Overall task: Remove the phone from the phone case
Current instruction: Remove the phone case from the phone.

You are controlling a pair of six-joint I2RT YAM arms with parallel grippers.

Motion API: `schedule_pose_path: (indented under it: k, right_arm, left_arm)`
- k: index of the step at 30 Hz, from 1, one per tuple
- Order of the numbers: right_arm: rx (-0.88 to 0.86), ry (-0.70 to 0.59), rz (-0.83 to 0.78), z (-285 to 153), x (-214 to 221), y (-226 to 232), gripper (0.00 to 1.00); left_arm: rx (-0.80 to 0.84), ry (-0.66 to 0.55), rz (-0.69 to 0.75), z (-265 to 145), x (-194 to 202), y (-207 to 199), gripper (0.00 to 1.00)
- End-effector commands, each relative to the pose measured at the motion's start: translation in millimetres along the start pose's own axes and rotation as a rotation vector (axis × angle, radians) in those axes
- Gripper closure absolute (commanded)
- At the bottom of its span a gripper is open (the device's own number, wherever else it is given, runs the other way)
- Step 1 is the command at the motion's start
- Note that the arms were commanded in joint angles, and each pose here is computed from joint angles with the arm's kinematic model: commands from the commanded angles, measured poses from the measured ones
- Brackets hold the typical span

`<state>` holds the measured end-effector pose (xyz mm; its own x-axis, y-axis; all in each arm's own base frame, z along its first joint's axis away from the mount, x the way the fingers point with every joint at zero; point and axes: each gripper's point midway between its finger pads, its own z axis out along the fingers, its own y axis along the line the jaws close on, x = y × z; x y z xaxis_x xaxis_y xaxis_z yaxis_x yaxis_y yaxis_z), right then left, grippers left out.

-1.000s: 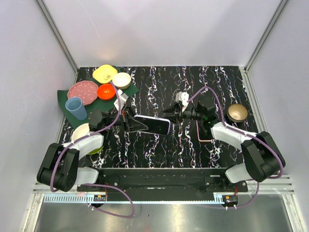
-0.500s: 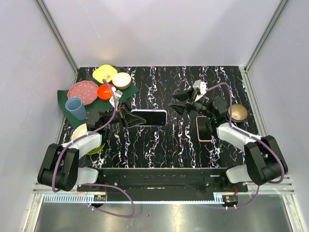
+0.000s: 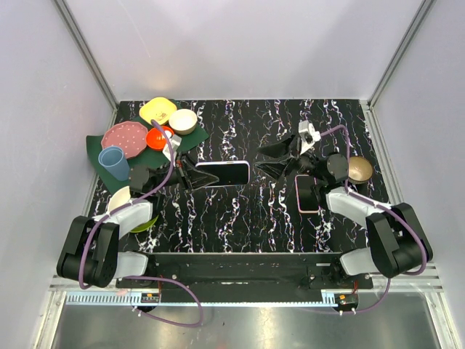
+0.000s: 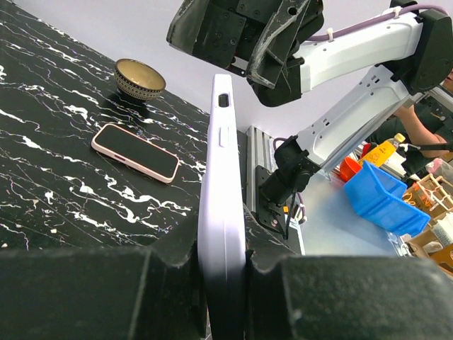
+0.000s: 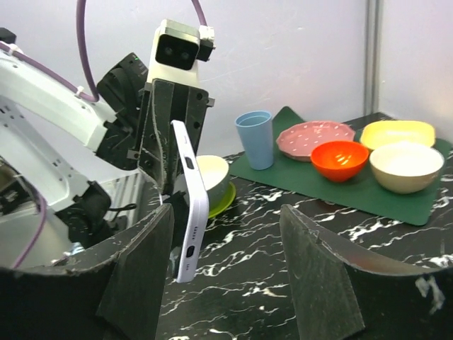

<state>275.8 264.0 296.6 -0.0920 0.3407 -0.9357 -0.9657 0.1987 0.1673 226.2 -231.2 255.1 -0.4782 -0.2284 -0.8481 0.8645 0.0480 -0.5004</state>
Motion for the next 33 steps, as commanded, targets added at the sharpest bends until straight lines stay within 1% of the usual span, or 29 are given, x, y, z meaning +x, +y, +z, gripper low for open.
schedule_pose_path:
  k: [1,5,14,22,33]
  right_arm:
    - [-0.117,-0.045,0.043,7,-25,21,0.34]
    - [-0.111,-0.040,0.107,9,-20,16,0.34]
    - [-0.135,-0.036,0.136,10,-21,20,0.36]
    - [-0.145,-0.029,0.183,11,-19,21,0.42]
    - [-0.174,-0.011,0.202,17,-12,27,0.47]
  left_arm:
    - [0.111,-0.144,0.400,1,-39,-36,1.00]
    - [0.114,-0.140,0.398,1,-39,-37,1.00]
    - [0.114,-0.140,0.398,1,-39,-37,1.00]
    - [0.117,-0.131,0.392,1,-36,-36,1.00]
    - [0.121,-0.125,0.390,1,-35,-36,1.00]
